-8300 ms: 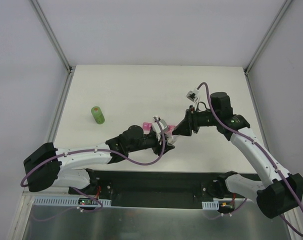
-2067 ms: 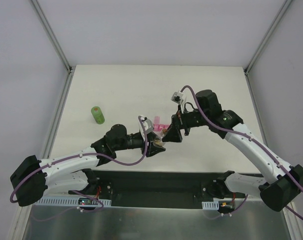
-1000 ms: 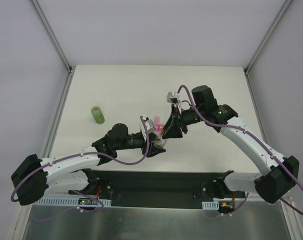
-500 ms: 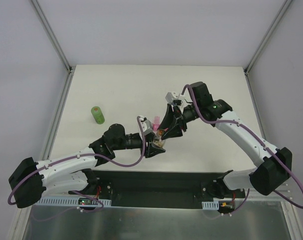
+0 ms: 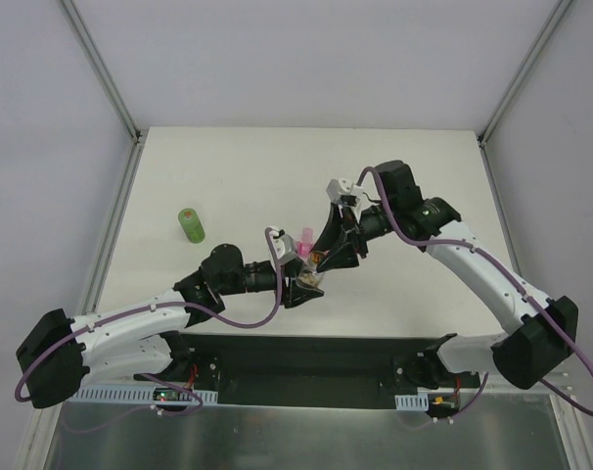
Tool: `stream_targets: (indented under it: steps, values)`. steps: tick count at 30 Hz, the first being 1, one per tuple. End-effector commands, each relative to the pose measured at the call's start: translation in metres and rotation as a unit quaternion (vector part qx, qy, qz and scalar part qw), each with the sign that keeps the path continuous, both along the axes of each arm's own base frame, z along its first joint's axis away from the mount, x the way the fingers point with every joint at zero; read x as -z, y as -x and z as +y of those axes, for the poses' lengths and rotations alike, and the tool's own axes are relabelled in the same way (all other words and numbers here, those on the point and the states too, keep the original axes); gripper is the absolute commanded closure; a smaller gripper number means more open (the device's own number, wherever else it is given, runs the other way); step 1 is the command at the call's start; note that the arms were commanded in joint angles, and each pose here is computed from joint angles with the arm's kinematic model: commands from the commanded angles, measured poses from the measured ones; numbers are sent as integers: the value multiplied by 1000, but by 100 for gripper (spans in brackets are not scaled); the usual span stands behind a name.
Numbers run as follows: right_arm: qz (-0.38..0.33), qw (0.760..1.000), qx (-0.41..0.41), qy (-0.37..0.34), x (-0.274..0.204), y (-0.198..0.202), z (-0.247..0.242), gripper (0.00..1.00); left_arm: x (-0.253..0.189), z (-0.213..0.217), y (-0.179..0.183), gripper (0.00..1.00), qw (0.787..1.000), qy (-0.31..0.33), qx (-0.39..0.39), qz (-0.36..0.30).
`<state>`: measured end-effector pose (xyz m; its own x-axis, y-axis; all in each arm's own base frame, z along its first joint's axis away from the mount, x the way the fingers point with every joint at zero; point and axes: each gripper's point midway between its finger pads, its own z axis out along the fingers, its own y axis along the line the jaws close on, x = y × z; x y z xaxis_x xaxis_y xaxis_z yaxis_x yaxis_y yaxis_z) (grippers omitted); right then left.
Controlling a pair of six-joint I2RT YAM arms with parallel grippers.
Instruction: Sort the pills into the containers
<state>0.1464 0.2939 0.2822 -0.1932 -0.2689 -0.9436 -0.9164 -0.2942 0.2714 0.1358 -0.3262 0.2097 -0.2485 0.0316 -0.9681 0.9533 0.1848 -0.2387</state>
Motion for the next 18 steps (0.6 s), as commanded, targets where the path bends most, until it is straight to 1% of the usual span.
stream_targets:
  steps: [1,2,4,5,8,9,10,12,14,15,16,18]
  values:
    - [-16,1000,19,-4,-5,4,-8,61,4,6,-5,100,1000,-4,-19,-8]
    - [-14,1000,23,2,-1,4,-9,43,2,6,-7,100,1000,-3,-23,-9]
    - [-10,999,46,19,2,3,-10,28,-2,7,-9,100,999,-3,-29,-15]
    - [-12,997,68,29,1,0,-12,15,-2,8,-12,100,999,-8,-35,-15]
    - [-2,994,102,45,-10,-2,-17,1,-4,9,-15,100,999,-17,-41,-21]
    - [-5,989,133,60,-10,-9,-19,0,2,9,-15,100,999,-29,-41,-16]
    - [15,986,149,77,-10,-9,-22,3,3,9,-15,100,998,-34,-40,-16]
    - [24,975,196,103,-13,-21,-25,3,8,6,-15,100,998,-47,-33,-8]
    - [64,958,230,156,1,-27,-29,3,9,3,-16,100,998,-53,-29,-1]
    - [66,953,241,170,-2,-27,-27,3,9,1,-17,100,998,-55,-28,2]
    - [81,945,245,200,7,-23,-31,3,9,1,-17,100,998,-57,-29,5]
    - [79,940,256,214,14,-24,-29,3,6,-2,-21,100,998,-57,-34,8]
